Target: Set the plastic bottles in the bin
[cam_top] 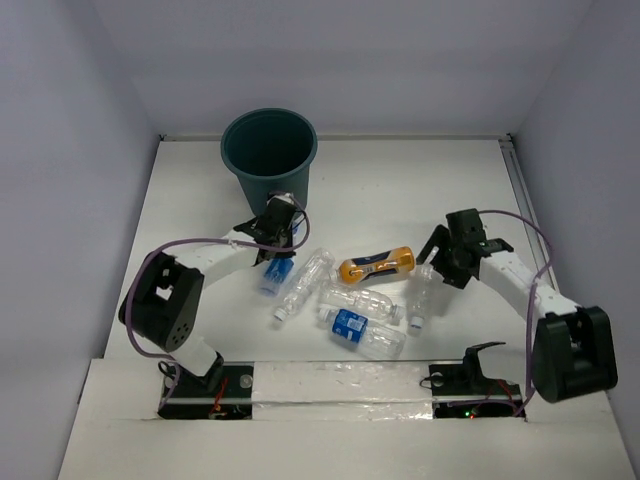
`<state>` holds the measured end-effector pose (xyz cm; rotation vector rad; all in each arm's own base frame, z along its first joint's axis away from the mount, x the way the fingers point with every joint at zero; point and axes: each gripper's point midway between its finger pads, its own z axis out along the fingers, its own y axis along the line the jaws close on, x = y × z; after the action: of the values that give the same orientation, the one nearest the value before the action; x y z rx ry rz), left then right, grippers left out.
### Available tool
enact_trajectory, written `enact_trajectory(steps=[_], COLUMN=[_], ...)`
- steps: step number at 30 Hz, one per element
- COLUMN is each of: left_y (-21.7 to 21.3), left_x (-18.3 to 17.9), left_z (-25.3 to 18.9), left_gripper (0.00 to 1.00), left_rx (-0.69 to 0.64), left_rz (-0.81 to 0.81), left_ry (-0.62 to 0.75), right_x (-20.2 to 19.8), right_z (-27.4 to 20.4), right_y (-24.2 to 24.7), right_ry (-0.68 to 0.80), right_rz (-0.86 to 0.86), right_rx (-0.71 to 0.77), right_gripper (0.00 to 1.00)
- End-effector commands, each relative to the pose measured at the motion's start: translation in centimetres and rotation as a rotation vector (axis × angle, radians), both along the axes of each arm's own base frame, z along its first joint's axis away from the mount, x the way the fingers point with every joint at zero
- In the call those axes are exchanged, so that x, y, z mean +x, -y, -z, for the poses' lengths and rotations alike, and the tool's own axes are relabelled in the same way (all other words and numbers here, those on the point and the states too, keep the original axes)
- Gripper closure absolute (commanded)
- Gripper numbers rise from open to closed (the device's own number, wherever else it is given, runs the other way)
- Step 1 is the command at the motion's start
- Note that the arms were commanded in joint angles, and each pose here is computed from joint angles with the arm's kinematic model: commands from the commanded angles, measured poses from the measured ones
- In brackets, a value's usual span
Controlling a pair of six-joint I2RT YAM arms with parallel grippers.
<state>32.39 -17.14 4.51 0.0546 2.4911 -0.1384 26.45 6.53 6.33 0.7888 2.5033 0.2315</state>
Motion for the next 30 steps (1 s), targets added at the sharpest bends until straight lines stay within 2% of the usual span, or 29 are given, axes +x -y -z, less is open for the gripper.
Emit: enact_trajectory(steps=[1,4,5,7,13,14,16,17,19,20,25,27,28,30], left_y=[0.2,0.7,0.9,1.3,2.8,3.0,3.1,3.2,3.0,2.5,-1.0,-2.9,-3.5,-4.2], left_x=[-1.0,-2.2,-2.3,-3.0,-3.0,-2.8,-2.4,-1.8,-0.7,0.9,7.8,11.3,12.3,15.0], left_z=[-2.1,-4.6,-6.7,-9.0,-23.3,-27.4,-31.3,-34.9,-38.1,-40.7,-44.6,-43.9,-44.5,-43.0], left_gripper=[1.0,1.0,1.0,1.0,1.0,1.0,1.0,1.0,1.0,1.0,1.0,1.0,1.0,1.0], left_rx=[-0.061,-0.132,-0.171,-0.21,-0.422,-0.468,-0.5,-0.525,-0.509,-0.505,-0.45,-0.434,-0.441,-0.413], left_rz=[0.001,0.019,0.023,0.046,0.105,0.114,0.121,0.122,0.112,0.085,-0.049,-0.108,-0.123,-0.154], left_ry=[0.032,0.064,0.107,0.13,0.38,0.457,0.533,0.599,0.675,0.728,0.861,0.874,0.914,0.915], right_x=[3.6,4.1,4.2,4.3,4.4,4.2,4.0,4.3,3.9,3.8,3.1,2.7,2.6,2.6], right_z=[-1.8,-0.9,-0.6,0.0,-1.8,-2.6,-3.4,-4.9,-6.5,-8.5,-16.6,-20.5,-21.7,-23.9], right_y=[-0.4,-0.3,-0.4,-0.2,1.6,2.2,2.6,2.8,3.2,3.1,1.7,1.1,0.5,-0.8], right_ry=[0.086,0.042,0.03,-0.004,0.007,0.021,0.028,0.068,0.096,0.155,0.39,0.498,0.529,0.582], right_rz=[-0.003,-0.003,-0.003,0.002,0.031,0.041,0.042,0.047,0.048,0.05,0.025,0.019,0.0,-0.03], right_rx=[0.015,-0.002,-0.004,-0.019,-0.11,-0.138,-0.163,-0.167,-0.179,-0.164,-0.042,0.013,0.049,0.102], right_gripper=[0.13,0.16,0.17,0.24,0.48,0.5,0.52,0.52,0.53,0.53,0.54,0.54,0.53,0.53])
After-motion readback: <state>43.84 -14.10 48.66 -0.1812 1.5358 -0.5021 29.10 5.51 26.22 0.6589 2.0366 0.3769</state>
